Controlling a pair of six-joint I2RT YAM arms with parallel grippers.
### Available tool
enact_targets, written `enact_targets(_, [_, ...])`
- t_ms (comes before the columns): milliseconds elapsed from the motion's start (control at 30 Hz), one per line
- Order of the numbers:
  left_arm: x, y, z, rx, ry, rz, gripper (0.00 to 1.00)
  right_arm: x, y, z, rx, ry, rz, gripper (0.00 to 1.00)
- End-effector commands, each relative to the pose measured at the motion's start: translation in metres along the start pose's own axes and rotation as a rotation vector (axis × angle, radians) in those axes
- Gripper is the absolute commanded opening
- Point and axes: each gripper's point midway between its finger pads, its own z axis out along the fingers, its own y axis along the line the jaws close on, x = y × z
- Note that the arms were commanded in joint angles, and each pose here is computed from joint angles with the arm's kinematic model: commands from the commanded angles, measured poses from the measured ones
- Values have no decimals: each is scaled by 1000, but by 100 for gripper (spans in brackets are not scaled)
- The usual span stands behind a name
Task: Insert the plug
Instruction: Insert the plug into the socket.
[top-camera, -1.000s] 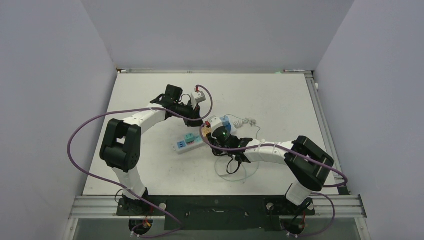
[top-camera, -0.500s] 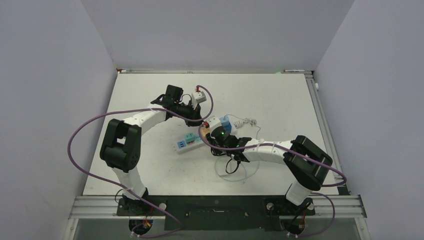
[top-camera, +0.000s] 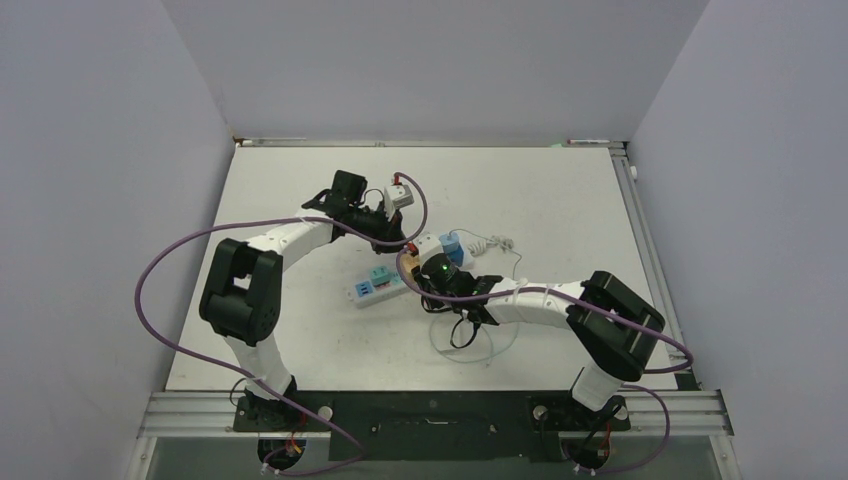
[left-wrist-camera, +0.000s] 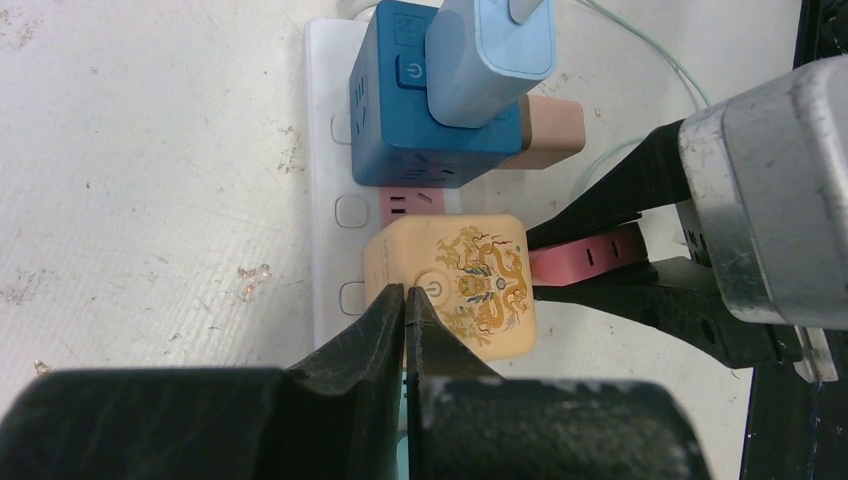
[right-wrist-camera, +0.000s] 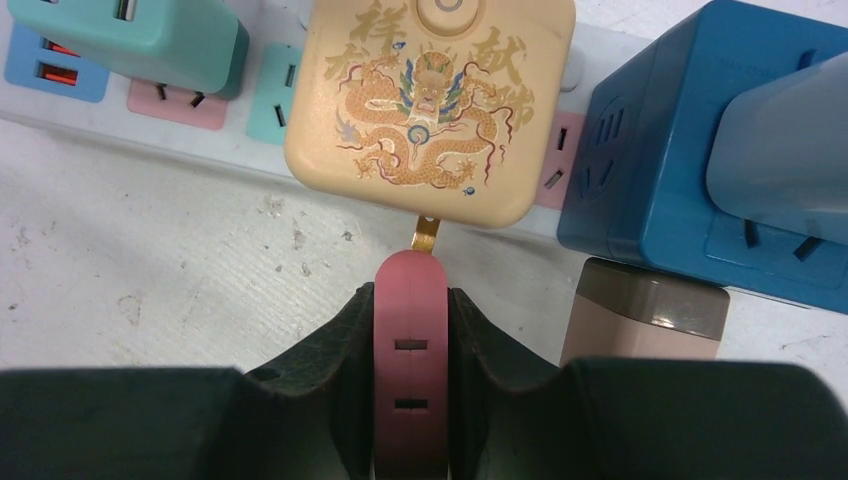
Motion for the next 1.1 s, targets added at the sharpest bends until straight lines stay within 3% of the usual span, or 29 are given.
enact_targets(0, [52,-54,15,150,154,-148,0,-80,-10,-9,63,-278,67,5])
enact_targets(400, [62,-66,17,159,205,-124,0,-96,-12,-14,73,-375,62,5])
enact_targets(1067, [77,-86,22,212,271,-123,0,-116,-22,-17,49,-419,48,5])
